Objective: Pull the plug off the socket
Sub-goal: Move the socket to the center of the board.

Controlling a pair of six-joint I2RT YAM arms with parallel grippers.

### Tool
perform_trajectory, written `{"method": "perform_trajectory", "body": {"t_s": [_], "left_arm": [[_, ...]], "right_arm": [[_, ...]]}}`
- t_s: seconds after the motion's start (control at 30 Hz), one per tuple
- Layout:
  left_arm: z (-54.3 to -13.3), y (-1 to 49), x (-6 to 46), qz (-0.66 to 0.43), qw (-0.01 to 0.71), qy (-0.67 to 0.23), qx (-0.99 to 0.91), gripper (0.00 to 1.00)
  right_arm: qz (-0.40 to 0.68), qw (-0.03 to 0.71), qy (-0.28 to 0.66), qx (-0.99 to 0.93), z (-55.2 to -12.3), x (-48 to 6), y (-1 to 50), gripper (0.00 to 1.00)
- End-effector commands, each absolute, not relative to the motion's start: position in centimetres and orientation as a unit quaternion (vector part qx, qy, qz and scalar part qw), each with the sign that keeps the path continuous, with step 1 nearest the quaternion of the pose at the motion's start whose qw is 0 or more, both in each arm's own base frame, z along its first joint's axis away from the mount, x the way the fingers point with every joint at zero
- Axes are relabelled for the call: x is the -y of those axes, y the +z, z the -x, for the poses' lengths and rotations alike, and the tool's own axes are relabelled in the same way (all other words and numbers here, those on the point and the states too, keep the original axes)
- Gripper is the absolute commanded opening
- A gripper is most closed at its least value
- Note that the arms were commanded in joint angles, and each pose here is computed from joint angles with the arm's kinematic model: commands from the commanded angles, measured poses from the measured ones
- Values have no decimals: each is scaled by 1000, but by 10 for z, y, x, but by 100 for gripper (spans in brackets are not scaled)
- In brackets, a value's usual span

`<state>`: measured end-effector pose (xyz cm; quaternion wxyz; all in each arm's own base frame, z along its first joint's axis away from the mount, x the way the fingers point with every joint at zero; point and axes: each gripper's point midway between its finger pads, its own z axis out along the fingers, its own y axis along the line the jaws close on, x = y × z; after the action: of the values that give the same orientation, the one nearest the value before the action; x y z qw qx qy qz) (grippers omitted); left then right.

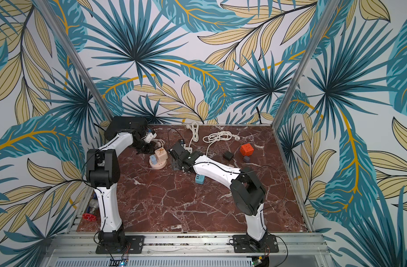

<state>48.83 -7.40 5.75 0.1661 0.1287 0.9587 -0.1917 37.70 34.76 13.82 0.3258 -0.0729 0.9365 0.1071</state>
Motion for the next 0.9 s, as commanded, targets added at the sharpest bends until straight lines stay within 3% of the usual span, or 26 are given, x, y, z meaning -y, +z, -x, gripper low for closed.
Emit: {"method": "perform_trajectory", "body": {"t_s": [0.0,0.5,0.87], "left_arm": [[-458,62,94,-151,143,-243,-947,0],[-371,70,122,-187,129,-316,-921,0],[-350,62,123,-189,129,-321,-919,0]], "right_arm": [[81,326,111,-935,-379,-353,140,71],[96,286,132,-944,-382,-379,116,73],[113,256,180,-943,-374,-400,104,74]]}}
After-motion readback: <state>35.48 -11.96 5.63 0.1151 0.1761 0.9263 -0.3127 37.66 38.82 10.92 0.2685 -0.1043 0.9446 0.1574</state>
